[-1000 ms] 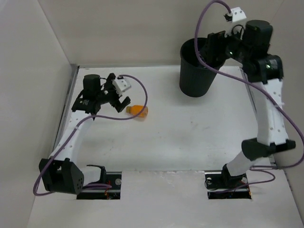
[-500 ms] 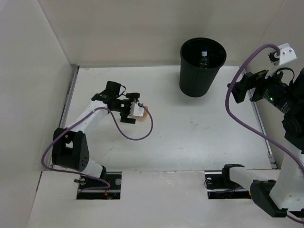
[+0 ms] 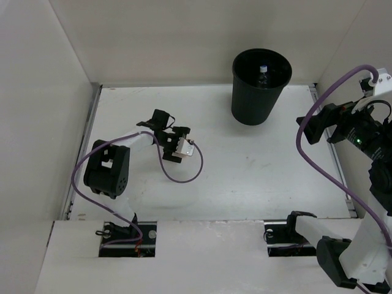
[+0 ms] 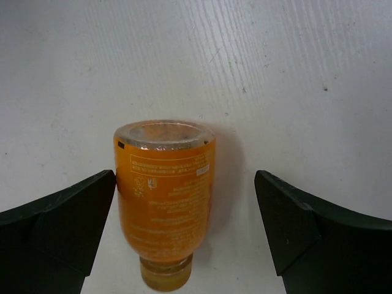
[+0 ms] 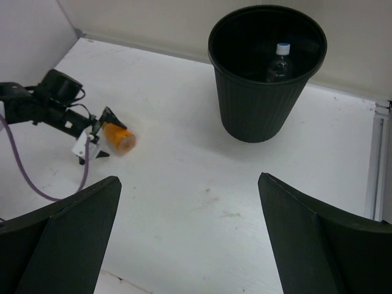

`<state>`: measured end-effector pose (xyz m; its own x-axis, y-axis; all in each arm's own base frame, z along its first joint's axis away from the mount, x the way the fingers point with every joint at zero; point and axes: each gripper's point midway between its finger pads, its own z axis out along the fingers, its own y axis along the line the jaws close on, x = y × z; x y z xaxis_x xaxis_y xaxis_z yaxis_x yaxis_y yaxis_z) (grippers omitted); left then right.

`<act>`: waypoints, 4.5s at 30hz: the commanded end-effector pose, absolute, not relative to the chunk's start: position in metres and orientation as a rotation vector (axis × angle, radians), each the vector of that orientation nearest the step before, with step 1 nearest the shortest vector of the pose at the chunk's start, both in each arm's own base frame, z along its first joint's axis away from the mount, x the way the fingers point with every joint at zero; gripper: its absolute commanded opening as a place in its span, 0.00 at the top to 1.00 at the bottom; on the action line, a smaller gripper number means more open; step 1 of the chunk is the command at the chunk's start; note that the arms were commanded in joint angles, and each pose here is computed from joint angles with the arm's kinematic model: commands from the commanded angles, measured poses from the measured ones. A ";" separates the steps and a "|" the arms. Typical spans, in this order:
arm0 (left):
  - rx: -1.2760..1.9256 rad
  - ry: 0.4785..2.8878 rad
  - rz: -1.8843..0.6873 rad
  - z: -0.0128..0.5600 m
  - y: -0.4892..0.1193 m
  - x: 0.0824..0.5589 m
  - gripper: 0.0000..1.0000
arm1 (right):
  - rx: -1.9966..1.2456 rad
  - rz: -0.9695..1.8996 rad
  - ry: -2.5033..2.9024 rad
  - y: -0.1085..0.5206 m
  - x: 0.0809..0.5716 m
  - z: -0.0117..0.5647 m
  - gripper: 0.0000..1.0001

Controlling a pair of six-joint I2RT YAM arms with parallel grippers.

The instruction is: Put the plastic bottles in the bin

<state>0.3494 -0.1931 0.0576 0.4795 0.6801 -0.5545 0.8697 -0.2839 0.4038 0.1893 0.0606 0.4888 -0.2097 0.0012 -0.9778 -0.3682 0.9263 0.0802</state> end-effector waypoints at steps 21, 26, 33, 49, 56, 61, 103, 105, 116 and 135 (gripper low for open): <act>1.095 1.580 -0.731 0.317 -0.271 0.375 0.90 | -0.484 0.790 1.837 0.118 0.221 0.423 0.00; 0.328 1.545 -1.202 0.457 -0.229 0.393 0.89 | -0.643 0.948 1.737 0.142 0.218 0.436 0.00; 0.098 1.471 -1.598 0.526 -0.268 0.376 0.86 | -0.743 1.078 1.622 0.162 0.227 0.493 0.00; 0.404 1.254 -1.938 0.615 -0.376 0.260 0.86 | -0.849 1.143 1.552 0.184 0.237 0.513 0.00; 0.430 1.260 -1.985 0.607 -0.399 0.246 0.87 | -0.874 1.132 1.499 0.187 0.239 0.530 0.00; 0.450 1.251 -2.018 0.607 -0.415 0.237 0.87 | -0.892 1.134 1.475 0.191 0.238 0.538 0.00; 0.100 1.576 -0.350 0.380 0.015 0.350 0.00 | 0.050 0.036 1.765 0.057 0.576 0.411 0.59; 0.104 1.587 -0.360 0.380 0.007 0.344 0.00 | 0.039 0.052 1.760 0.061 0.578 0.412 0.07; 0.109 1.614 -0.335 0.380 0.000 0.337 0.00 | -0.008 0.117 1.813 0.072 0.563 0.409 0.00; 0.221 1.761 -0.257 0.344 -0.009 0.327 0.00 | 0.047 0.060 1.957 0.026 0.420 0.403 0.00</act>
